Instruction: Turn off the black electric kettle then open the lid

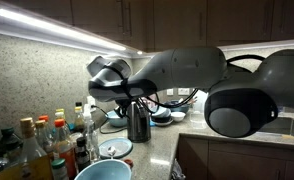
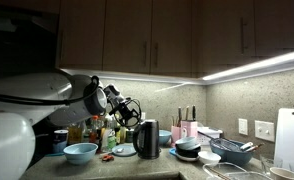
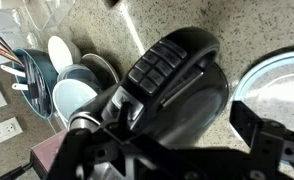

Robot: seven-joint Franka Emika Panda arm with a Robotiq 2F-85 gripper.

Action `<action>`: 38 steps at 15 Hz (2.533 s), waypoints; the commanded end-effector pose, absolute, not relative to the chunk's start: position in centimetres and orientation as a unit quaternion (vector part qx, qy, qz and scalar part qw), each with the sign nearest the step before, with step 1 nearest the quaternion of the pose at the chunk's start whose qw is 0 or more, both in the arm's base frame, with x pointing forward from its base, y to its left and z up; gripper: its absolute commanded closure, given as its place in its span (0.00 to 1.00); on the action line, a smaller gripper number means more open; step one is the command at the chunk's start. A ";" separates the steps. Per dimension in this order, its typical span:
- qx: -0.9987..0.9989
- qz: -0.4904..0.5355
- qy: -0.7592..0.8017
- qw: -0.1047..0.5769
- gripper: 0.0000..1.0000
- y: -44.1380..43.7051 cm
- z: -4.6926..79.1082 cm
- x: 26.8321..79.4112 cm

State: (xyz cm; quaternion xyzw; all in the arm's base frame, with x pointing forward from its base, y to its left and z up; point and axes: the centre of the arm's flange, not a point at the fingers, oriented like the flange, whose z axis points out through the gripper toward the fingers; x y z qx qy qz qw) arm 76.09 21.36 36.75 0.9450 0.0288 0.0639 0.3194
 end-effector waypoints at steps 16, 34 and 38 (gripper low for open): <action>0.938 0.038 -0.015 0.344 0.00 22.1 34.7 77.0; 0.922 0.046 -0.022 0.384 0.00 19.7 35.3 77.3; 0.920 0.051 -0.005 0.389 0.00 21.0 34.3 77.1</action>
